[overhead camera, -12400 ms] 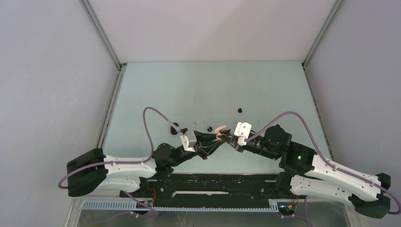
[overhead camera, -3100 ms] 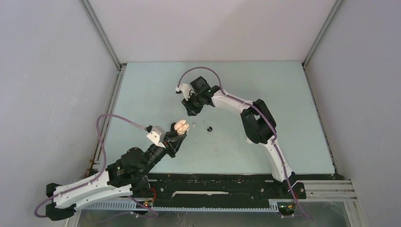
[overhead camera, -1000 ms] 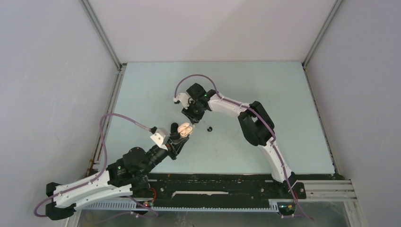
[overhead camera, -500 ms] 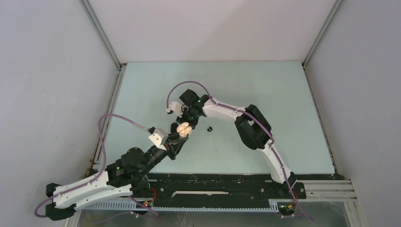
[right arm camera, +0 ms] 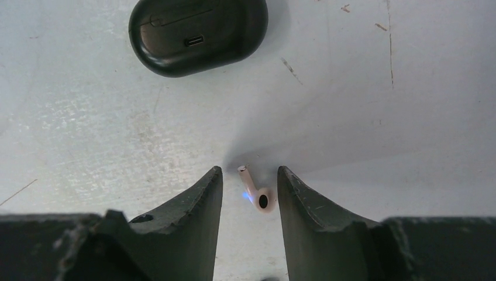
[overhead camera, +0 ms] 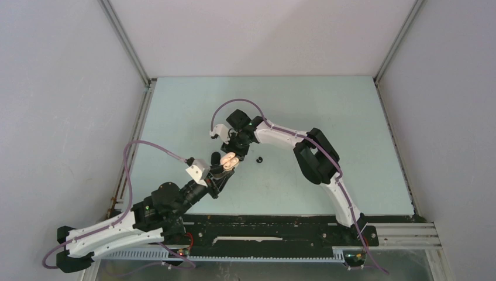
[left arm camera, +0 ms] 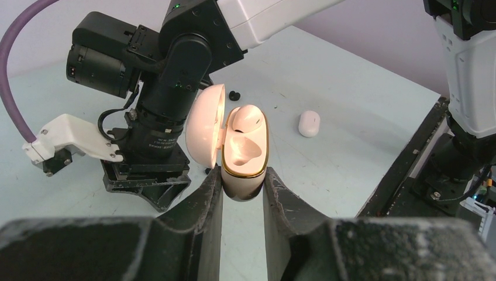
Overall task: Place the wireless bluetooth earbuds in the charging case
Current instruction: Pick up the earbud from the center of the board.
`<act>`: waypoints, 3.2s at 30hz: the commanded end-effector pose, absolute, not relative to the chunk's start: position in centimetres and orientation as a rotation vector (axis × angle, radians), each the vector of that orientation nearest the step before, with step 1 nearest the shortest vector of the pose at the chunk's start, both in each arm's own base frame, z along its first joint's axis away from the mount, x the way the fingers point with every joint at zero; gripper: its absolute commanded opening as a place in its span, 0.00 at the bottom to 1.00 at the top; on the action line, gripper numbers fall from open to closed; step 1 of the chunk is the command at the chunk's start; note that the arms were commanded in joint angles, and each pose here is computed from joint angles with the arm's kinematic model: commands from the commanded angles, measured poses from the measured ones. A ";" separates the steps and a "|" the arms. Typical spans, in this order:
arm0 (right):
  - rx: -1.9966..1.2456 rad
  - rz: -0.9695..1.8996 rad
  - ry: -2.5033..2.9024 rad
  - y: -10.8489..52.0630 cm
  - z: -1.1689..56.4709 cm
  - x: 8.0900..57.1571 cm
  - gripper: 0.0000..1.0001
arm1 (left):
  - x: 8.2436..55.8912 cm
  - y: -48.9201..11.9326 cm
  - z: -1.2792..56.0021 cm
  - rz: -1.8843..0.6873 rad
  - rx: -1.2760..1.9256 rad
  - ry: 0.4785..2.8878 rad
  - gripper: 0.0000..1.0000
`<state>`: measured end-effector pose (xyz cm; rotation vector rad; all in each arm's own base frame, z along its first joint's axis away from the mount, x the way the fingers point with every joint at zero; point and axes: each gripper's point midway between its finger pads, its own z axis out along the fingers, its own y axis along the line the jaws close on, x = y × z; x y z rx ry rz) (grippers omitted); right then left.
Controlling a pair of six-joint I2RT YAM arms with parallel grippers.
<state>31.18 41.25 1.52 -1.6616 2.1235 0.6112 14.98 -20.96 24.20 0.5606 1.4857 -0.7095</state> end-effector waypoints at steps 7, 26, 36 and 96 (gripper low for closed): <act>-1.505 0.666 2.226 41.5 2.3 32.4 0.44 | 14.7 -21.4 26.0 -0.744 0.559 1.439 0.00; -1.424 0.340 2.272 40.4 0.5 35.0 0.48 | 14.7 -21.6 26.2 -0.751 0.563 1.430 0.00; -1.406 0.302 2.320 37.5 1.1 33.3 0.46 | 14.8 -21.8 26.1 -0.738 0.577 1.423 0.00; -1.355 0.363 2.420 37.3 2.4 30.7 0.44 | 14.8 -22.7 25.2 -0.745 0.603 1.424 0.00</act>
